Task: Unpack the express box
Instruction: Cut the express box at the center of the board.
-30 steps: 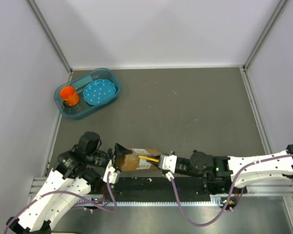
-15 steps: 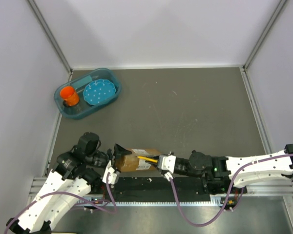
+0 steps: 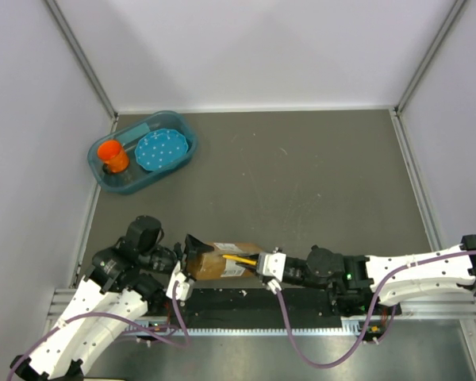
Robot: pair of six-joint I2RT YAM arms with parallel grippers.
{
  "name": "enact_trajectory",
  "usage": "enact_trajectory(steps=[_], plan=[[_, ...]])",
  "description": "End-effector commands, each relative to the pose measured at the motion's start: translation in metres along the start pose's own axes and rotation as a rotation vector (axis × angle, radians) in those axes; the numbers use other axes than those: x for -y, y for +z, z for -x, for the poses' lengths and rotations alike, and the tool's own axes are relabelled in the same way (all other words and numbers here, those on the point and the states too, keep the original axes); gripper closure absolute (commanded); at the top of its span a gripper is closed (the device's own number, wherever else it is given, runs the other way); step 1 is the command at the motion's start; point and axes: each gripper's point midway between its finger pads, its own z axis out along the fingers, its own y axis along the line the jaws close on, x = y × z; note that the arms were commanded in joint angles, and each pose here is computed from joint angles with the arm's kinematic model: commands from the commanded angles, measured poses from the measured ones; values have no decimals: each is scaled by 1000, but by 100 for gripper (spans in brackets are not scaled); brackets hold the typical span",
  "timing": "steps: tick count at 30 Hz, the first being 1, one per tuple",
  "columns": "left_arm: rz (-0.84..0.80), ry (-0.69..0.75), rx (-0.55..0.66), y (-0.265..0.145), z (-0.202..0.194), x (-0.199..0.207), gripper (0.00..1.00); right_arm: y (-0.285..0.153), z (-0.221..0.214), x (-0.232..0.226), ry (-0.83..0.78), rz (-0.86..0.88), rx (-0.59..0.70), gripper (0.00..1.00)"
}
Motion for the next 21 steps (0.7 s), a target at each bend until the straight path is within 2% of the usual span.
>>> enact_trajectory(steps=[1,11,21], plan=[[-80,-114,53,1,10,26,49,-4,-26,-5,27,-1,-68,100],[-79,-126,56,0,12,24,50,-8,-59,-7,46,-39,-147,100],[-81,-139,59,0,13,25,51,-21,-73,-3,61,-76,-195,100]])
